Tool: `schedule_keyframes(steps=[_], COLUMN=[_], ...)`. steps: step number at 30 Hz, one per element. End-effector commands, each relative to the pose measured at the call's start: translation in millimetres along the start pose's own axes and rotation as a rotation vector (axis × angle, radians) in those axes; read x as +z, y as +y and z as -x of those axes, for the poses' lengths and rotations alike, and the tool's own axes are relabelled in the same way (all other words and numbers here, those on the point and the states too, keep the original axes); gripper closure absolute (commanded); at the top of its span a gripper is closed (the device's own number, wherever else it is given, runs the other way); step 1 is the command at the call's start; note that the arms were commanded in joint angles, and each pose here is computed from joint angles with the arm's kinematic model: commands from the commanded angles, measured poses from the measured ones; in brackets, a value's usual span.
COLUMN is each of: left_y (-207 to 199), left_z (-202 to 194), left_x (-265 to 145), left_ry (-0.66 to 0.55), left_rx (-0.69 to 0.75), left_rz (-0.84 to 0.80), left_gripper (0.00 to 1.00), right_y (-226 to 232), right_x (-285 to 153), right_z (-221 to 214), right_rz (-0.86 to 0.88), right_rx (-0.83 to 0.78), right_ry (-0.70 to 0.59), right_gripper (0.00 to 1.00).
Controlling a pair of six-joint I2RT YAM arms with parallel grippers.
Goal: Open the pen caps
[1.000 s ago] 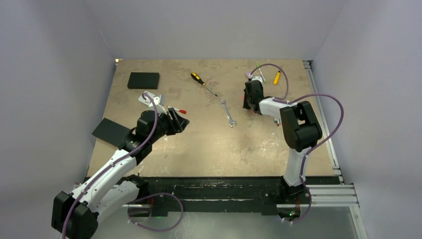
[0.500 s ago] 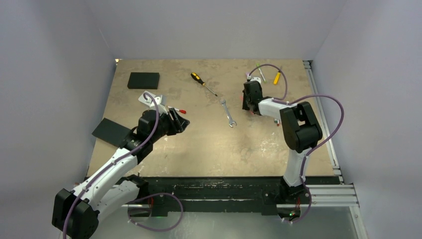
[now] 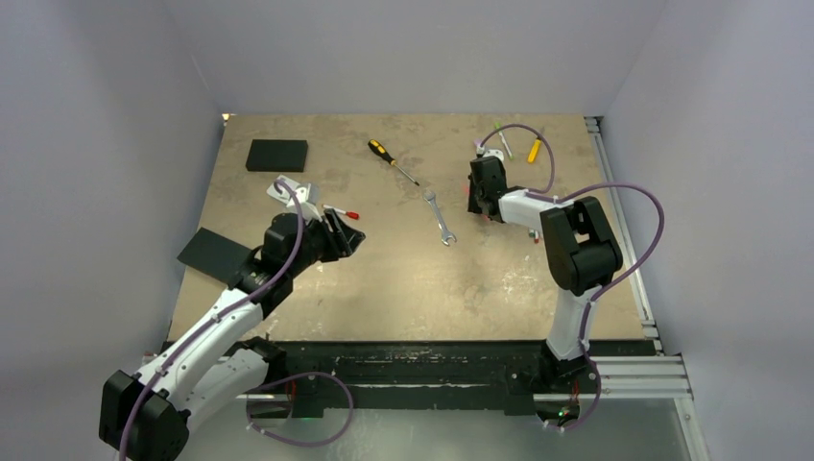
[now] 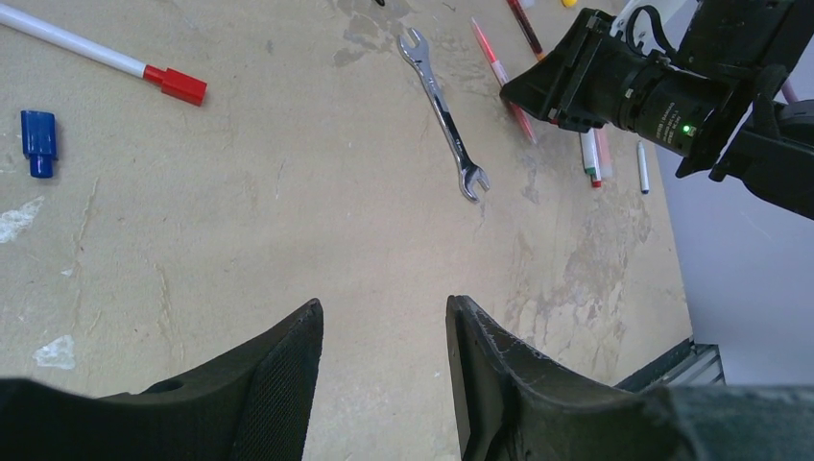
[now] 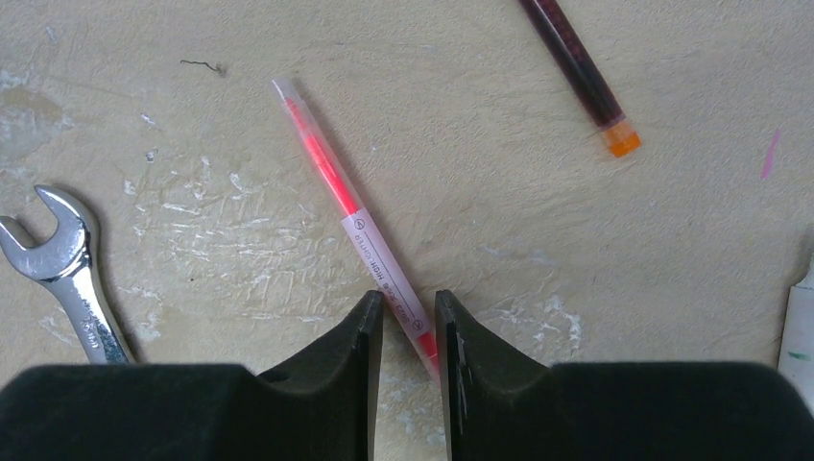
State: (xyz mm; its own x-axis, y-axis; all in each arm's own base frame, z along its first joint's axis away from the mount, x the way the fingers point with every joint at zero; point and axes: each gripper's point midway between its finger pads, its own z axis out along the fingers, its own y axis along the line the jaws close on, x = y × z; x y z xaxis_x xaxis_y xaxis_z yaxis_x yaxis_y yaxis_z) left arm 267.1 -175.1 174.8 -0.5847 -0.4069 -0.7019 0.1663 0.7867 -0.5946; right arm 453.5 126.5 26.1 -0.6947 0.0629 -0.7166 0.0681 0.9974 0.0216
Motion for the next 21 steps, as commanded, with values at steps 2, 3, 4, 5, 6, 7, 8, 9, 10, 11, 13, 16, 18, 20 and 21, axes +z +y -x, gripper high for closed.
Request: schedule_keyframes(steps=[2, 3, 4, 5, 6, 7, 8, 9, 10, 11, 13, 16, 18, 20, 21], left_y=[-13, -14, -14, -14, -13, -13, -12, -11, -10, -9, -8, -7, -7, -6, -5], left_z=[11, 10, 10, 10, 10, 11, 11, 12, 12, 11, 10, 8, 7, 6, 4], left_x=[-6, -7, -8, -8, -10, -11, -13, -14, -15, -16, -16, -17, -17, -16, -15], left_ry=[-0.023, -0.022, -0.019, -0.016, -0.016, -0.02, -0.024, -0.027, -0.028, -0.026, -0.024, -0.022, -0.024, -0.025, -0.022], left_rx=[-0.021, -0.025, -0.028, -0.027, -0.026, -0.024, -0.022, -0.02, -0.018, -0.016, -0.018, -0.026, -0.028, -0.031, -0.031], left_rz=[-0.032, -0.035, -0.035, -0.033, -0.029, -0.025, -0.02, -0.016, -0.013, -0.008, -0.004, -0.007, -0.009, -0.011, -0.01], left_gripper=[0.52, 0.52, 0.52, 0.52, 0.52, 0.52, 0.52, 0.52, 0.52, 0.52, 0.52, 0.52, 0.52, 0.52, 0.52], right_y=[3, 4, 4, 4, 4, 4, 5, 5, 5, 5, 4, 3, 3, 3, 3], right_x=[-13, -13, -11, -10, -9, -9, -8, -8, -8, -8, -8, -6, -6, -7, -7], right_z=[21, 20, 18, 17, 15, 14, 13, 12, 12, 11, 10, 8, 8, 8, 7], right_rz=[0.005, 0.009, 0.011, 0.009, 0.007, 0.006, 0.007, 0.006, 0.008, 0.007, 0.003, -0.001, -0.002, -0.002, -0.002], right_rx=[0.008, 0.007, 0.006, 0.005, 0.004, 0.032, 0.041, 0.042, 0.042, 0.041, 0.039, 0.036, 0.034, 0.03, 0.026], right_ry=[-0.052, -0.05, -0.045, -0.043, -0.04, -0.036, -0.035, -0.034, -0.034, -0.032, -0.033, -0.028, -0.029, -0.029, -0.028], right_gripper=[0.71, 0.71, 0.71, 0.71, 0.71, 0.34, 0.06, 0.02, 0.02, 0.02, 0.02, 0.03, 0.03, 0.04, 0.04])
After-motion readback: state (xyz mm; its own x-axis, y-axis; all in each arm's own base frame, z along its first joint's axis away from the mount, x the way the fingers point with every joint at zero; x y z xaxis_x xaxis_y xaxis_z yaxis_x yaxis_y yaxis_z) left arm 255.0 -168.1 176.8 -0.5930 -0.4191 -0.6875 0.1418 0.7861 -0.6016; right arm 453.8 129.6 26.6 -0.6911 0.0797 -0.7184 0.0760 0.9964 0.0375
